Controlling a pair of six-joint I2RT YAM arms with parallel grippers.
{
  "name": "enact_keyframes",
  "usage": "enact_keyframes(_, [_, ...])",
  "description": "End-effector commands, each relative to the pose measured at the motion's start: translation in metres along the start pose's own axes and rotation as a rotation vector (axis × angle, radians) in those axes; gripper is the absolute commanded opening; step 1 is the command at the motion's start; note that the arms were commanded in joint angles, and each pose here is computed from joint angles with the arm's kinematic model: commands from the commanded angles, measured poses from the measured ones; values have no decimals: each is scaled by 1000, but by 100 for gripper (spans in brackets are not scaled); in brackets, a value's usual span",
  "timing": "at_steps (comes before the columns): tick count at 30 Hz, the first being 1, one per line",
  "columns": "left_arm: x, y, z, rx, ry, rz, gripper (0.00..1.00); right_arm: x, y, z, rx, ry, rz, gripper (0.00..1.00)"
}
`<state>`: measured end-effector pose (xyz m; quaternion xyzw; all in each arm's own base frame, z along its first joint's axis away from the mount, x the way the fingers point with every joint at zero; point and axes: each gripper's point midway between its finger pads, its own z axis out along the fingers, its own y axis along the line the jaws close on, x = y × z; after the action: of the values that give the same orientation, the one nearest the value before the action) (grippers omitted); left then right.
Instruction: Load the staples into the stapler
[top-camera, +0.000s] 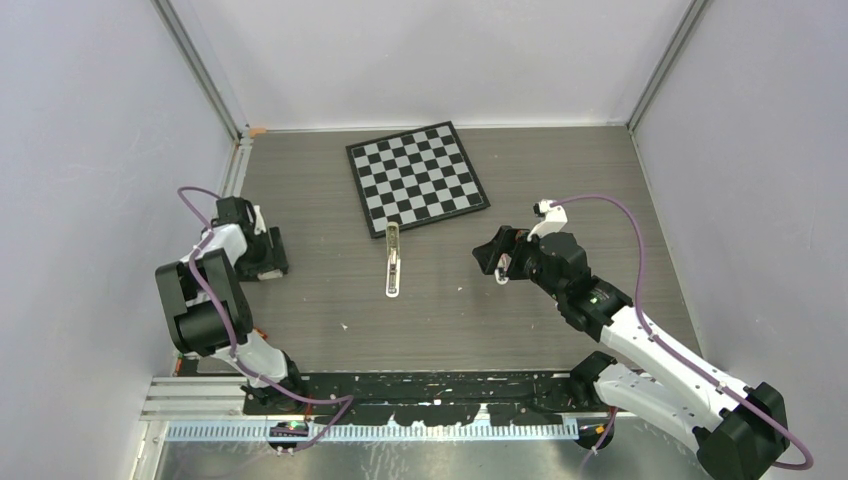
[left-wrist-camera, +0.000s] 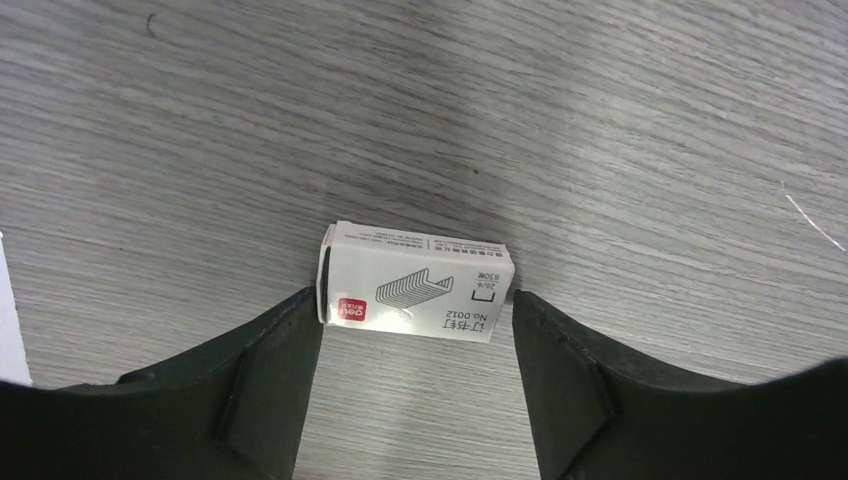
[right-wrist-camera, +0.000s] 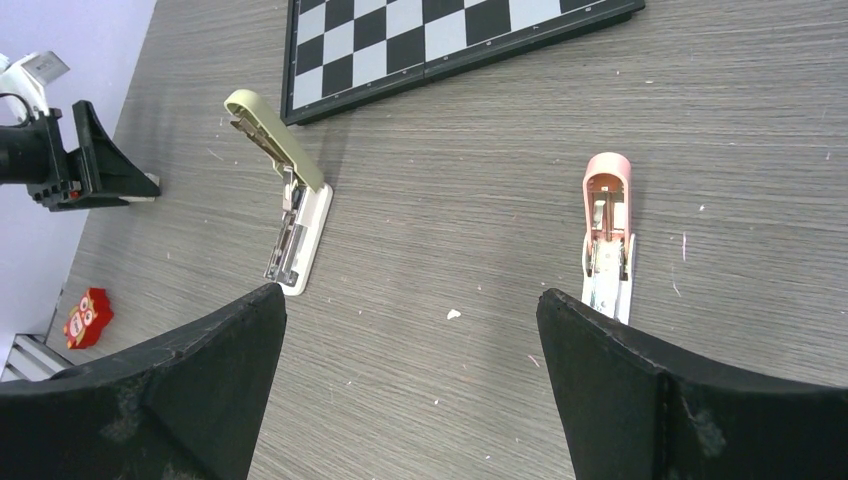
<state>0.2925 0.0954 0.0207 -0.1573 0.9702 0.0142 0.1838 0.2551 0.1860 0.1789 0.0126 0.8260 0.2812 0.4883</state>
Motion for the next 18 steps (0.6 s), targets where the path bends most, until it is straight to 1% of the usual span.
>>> enact_keyframes(1, [-15,-7,-2,27,-18,39,68,-12,6,-2,-27,-52,5,100])
enact_keyframes(10, [-16,-19,-5,33,-21,81,58,-10,4,-1,-20,-47,3,100])
enact_keyframes(15, [-18,-39,-12,52,-35,125,54,-6,3,-1,-21,-31,3,100])
enact_keyframes(18, [-17,-60,-22,66,-51,164,54,-6,5,-4,-29,-23,11,100])
